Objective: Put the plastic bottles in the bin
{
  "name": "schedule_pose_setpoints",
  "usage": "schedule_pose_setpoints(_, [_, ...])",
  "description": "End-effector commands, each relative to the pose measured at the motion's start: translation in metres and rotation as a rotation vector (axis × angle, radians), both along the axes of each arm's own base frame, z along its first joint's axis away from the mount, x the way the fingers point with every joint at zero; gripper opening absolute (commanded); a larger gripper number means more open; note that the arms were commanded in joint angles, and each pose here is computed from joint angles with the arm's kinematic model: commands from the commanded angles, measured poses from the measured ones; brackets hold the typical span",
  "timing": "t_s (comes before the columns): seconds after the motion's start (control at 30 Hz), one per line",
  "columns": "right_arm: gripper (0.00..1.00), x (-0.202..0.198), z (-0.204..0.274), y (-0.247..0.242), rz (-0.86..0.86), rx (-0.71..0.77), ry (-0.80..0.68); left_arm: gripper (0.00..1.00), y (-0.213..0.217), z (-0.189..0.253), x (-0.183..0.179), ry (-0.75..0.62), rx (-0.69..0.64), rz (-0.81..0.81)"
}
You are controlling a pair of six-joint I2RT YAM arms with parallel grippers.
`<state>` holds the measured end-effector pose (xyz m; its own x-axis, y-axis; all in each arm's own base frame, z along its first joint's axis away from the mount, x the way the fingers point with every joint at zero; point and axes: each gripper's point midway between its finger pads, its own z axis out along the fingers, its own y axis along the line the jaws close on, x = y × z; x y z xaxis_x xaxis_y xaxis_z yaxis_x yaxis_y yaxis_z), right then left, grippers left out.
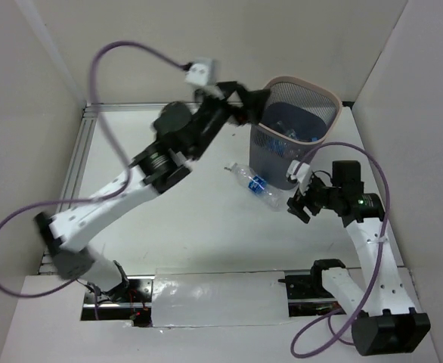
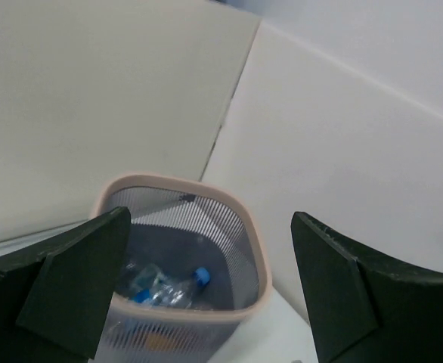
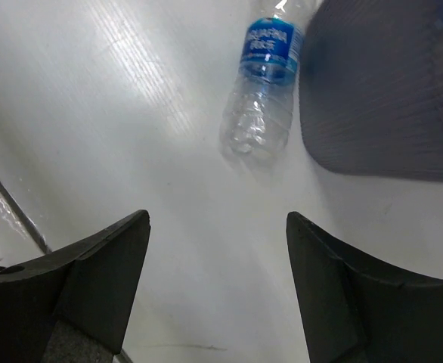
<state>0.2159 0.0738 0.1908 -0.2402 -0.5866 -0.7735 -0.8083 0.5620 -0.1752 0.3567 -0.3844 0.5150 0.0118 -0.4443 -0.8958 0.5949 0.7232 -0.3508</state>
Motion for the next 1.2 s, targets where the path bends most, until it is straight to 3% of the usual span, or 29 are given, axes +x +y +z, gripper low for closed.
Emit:
schedule_pose_setpoints(0.0, [0.8, 0.013, -0.005, 0.015, 0.094, -0.096, -0.081, 1.0, 0.059, -0.007, -0.046, -0.036, 0.044, 0.075])
schedule_pose_setpoints(0.03, [0.8, 0.015, -0.006, 0.021, 0.107, -0.112, -0.098, 1.0, 0.098, 0.004, -0.068, -0.043, 0.016, 0.105])
schedule_pose_setpoints(0.07, [0.8, 0.009, -0.013, 0.038, 0.169, -0.13, -0.083, 1.0, 0.105, -0.053, -0.071, 0.05, 0.085, 0.13])
schedule_pose_setpoints(0.23, [0.81, 0.022, -0.03, 0.056, 0.172, -0.182, -0.086, 1.0, 0.178, -0.177, -0.13, 0.34, 0.135, 0.192])
schedule_pose_setpoints(0.27, [0.81, 0.023, -0.033, 0.062, 0.154, -0.171, -0.072, 1.0, 0.196, -0.197, -0.141, 0.412, 0.06, 0.214])
schedule_pose_setpoints(0.4, [0.81, 0.043, -0.041, 0.074, 0.071, -0.201, -0.081, 1.0, 0.222, -0.255, -0.171, 0.577, 0.047, 0.22])
schedule_pose_setpoints(0.53, [0.81, 0.065, -0.056, 0.086, -0.001, -0.239, -0.087, 1.0, 0.238, -0.286, -0.18, 0.666, 0.111, 0.262])
schedule_pose_setpoints(0.8, [0.85, 0.106, -0.083, 0.082, -0.201, -0.305, -0.063, 1.0, 0.243, -0.303, -0.188, 0.719, 0.136, 0.264])
schedule_pose_setpoints(1.0, [0.85, 0.102, -0.129, 0.075, -0.245, -0.392, 0.001, 1.0, 0.248, -0.312, -0.191, 0.731, 0.126, 0.268])
schedule_pose_setpoints(1.17, [0.73, 0.084, -0.152, 0.08, -0.191, -0.4, 0.033, 1.0, 0.245, -0.318, -0.188, 0.732, 0.162, 0.285])
